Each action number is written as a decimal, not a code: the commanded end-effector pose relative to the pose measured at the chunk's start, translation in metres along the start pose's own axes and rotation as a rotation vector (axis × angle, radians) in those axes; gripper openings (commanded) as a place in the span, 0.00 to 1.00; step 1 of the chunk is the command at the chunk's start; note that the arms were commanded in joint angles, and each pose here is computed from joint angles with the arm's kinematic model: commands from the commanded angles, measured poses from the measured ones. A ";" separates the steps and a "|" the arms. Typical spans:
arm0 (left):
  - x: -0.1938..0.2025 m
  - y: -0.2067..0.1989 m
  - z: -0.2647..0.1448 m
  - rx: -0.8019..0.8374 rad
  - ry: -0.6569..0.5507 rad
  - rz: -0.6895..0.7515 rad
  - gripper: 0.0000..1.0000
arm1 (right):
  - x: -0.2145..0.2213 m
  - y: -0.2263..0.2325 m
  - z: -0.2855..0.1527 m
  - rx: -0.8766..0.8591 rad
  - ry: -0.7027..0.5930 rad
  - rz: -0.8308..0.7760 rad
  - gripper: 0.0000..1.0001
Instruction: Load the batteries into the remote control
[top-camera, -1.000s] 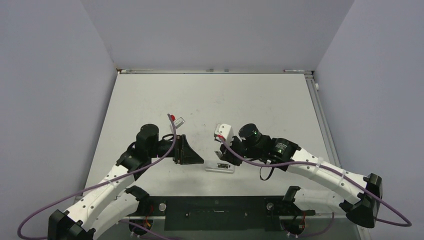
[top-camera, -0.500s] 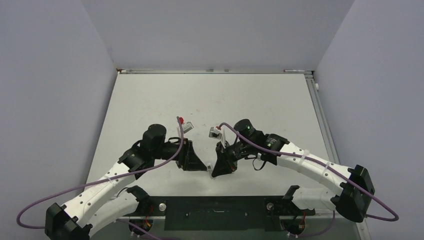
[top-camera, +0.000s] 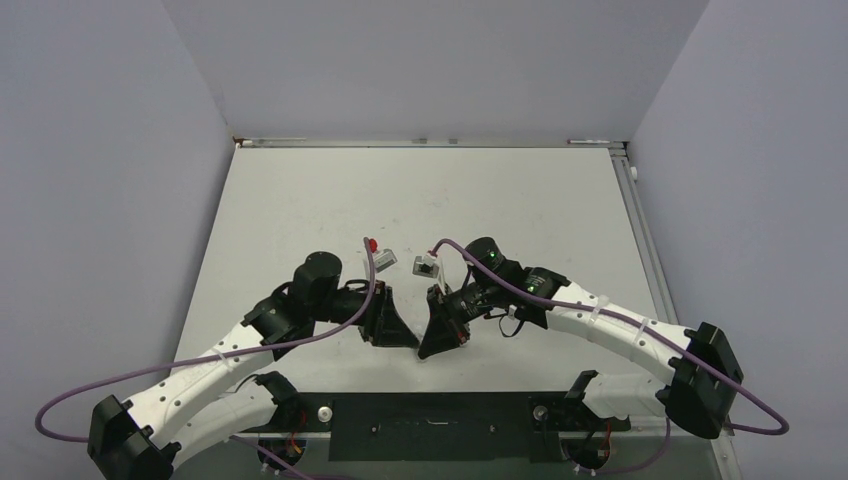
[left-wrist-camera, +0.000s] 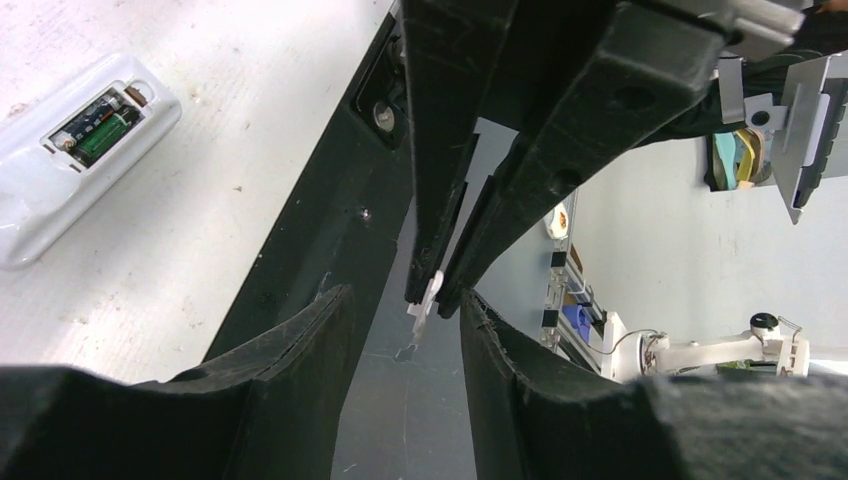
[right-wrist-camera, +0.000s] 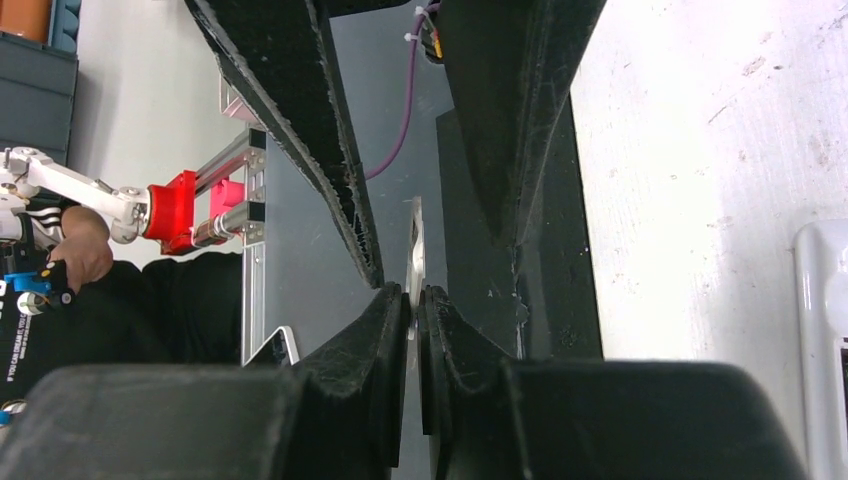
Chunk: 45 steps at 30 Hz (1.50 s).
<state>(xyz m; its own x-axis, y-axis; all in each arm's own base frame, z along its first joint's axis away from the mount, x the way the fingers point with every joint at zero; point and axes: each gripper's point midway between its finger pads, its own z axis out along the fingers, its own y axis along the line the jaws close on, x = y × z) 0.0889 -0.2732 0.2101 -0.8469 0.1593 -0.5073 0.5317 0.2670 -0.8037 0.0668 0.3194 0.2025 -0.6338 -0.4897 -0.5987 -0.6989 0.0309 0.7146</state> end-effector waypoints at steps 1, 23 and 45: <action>-0.015 -0.025 -0.004 0.084 -0.047 0.069 0.38 | -0.003 0.004 0.001 -0.045 -0.009 -0.035 0.09; -0.004 -0.027 -0.002 0.145 -0.011 0.057 0.00 | -0.007 0.009 -0.006 -0.028 -0.030 -0.060 0.09; -0.038 0.030 0.001 -0.048 -0.388 -0.286 0.00 | -0.032 -0.030 -0.060 0.544 -0.352 -0.143 0.41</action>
<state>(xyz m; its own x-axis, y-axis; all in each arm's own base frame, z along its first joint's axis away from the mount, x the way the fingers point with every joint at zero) 0.1183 -0.2707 0.1814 -0.9162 -0.1516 -0.3710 0.3029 0.3442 -0.8887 0.1213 0.2834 0.2200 -0.5932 -0.2476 -0.7660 -0.7885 0.3704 0.4909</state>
